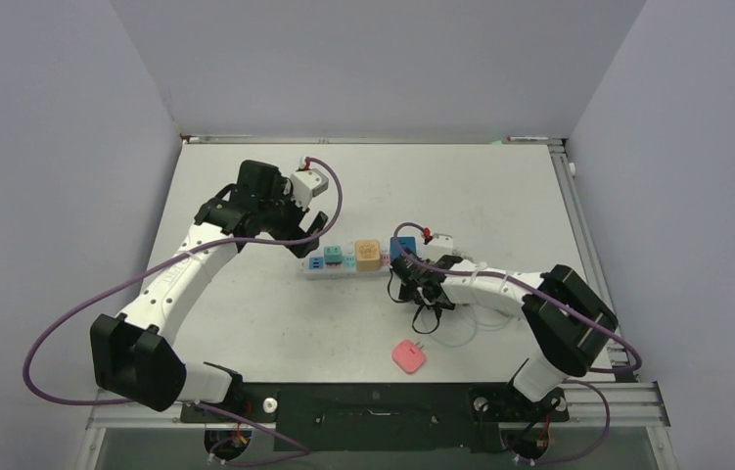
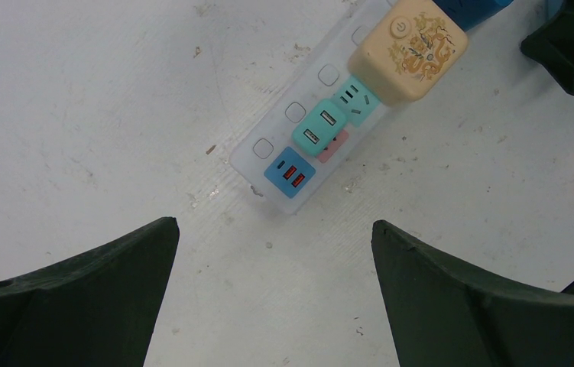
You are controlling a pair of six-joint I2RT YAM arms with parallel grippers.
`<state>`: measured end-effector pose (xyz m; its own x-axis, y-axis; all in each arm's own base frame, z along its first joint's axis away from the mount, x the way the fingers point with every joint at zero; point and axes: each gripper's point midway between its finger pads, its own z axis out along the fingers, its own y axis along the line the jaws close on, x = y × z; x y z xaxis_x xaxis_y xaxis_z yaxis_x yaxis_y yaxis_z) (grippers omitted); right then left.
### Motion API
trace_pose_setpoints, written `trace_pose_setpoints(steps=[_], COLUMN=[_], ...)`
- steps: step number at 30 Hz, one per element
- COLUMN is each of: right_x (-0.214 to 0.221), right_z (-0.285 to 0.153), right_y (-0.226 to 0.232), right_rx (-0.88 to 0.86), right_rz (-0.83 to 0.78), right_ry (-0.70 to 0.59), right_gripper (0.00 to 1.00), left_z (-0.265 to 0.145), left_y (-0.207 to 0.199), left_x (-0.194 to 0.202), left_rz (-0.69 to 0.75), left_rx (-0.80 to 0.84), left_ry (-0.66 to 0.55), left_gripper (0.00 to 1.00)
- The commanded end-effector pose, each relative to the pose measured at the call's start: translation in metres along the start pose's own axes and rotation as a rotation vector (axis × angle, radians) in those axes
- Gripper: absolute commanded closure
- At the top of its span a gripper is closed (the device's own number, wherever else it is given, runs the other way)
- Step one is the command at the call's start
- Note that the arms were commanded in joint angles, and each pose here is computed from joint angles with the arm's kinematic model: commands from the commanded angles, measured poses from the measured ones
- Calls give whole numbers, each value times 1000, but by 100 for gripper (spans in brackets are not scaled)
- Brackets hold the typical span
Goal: Insert the plug
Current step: Pick up the plug from the center of the board.
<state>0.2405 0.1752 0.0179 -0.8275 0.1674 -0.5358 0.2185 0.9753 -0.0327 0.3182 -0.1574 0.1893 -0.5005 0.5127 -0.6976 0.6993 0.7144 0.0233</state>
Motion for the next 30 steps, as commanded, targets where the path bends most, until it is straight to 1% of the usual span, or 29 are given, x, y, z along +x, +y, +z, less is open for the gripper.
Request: trace_pose_setpoints(steps=[1, 2, 5, 6, 9, 13, 15, 17, 19, 22, 24, 25, 26, 28, 30], right_x=[-18, -18, -21, -22, -26, -40, -48, -52, -55, -50, -46, -43, -39, -33, -29], right_z=[-1, -2, -7, -9, -20, -53, -76, -100, -122, -152, -172, -181, -192, -206, -218], right_y=[10, 11, 14, 15, 20, 39, 50, 60, 67, 78, 87, 92, 97, 106, 113], right_rx=[-13, -18, -33, -38, -76, -221, -327, -438, -532, -694, -808, -861, -932, -1021, -1100], right_rz=[-10, -16, -28, -36, -65, -111, -149, -193, -233, -281, -311, -327, -349, -384, -412], right_ry=[-54, -57, -71, -75, -81, -76, -68, -54, -45, -2, 21, 34, 61, 97, 128], right_gripper=[32, 37, 59, 64, 70, 71, 71, 70, 69, 69, 68, 67, 65, 64, 64], left_z=[-8, -8, -9, -10, -14, -22, -25, -36, -51, -73, -85, -90, -89, -95, -97], left_y=[4, 4, 3, 2, -5, -16, -20, -24, -34, -51, -66, -73, -81, -98, -114], left_x=[-15, -16, -17, -19, -24, -27, -24, -24, -27, -33, -40, -46, -47, -54, -55], left_rz=[-1, 0, -2, -2, 16, 74, 107, 164, 268, 540, 720, 787, 840, 938, 1006], left_rx=[-21, -21, -16, -9, 27, 96, 130, 147, 169, 177, 156, 132, 121, 112, 129], left_ry=[-62, -65, -68, -74, -97, -117, -113, -137, -197, -342, -459, -520, -563, -645, -687], left_gripper=[4, 4, 4, 4, 4, 4, 4, 4, 4, 4, 4, 4, 4, 4, 4])
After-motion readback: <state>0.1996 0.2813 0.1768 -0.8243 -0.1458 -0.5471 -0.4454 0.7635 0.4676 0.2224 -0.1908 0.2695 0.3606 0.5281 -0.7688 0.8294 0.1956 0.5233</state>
